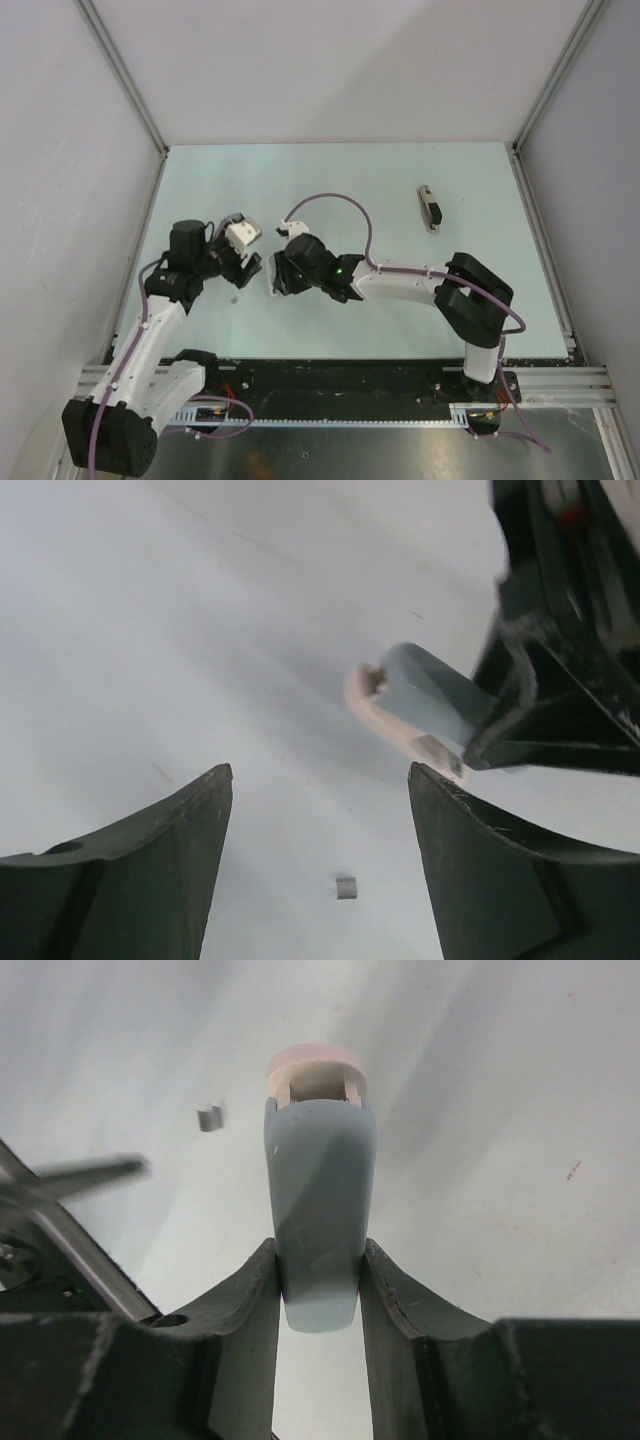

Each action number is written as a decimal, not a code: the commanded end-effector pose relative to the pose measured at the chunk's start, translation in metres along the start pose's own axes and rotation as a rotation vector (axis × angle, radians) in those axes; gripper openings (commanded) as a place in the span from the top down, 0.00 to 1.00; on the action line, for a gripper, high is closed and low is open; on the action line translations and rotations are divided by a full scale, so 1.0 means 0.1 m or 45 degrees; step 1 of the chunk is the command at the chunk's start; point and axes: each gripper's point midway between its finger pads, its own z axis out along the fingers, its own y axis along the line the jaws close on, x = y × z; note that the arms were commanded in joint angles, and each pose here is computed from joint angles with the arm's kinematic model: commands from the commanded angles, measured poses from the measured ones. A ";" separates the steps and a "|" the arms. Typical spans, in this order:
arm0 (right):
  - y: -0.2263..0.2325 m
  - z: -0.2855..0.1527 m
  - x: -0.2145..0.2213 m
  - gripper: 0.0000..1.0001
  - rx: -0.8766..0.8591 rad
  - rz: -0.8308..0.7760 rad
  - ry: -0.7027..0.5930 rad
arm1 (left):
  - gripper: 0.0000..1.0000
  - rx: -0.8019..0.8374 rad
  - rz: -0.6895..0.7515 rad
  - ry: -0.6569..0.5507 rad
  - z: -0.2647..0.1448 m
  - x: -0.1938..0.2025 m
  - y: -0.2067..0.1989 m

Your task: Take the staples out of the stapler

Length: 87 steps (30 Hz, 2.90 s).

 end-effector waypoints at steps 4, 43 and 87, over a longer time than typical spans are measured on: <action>-0.20 0.05 0.29 1.00 0.176 -0.078 0.219 | 0.22 -0.148 -0.399 -0.121 -0.24 -0.36 0.60; -1.24 -0.81 -1.43 0.14 0.479 0.127 -0.145 | 0.16 -0.426 -0.721 0.026 -0.07 -0.06 1.14; -4.55 -1.28 -0.98 0.42 1.284 0.411 -0.001 | 0.06 -0.233 -0.489 0.094 0.25 -0.12 0.69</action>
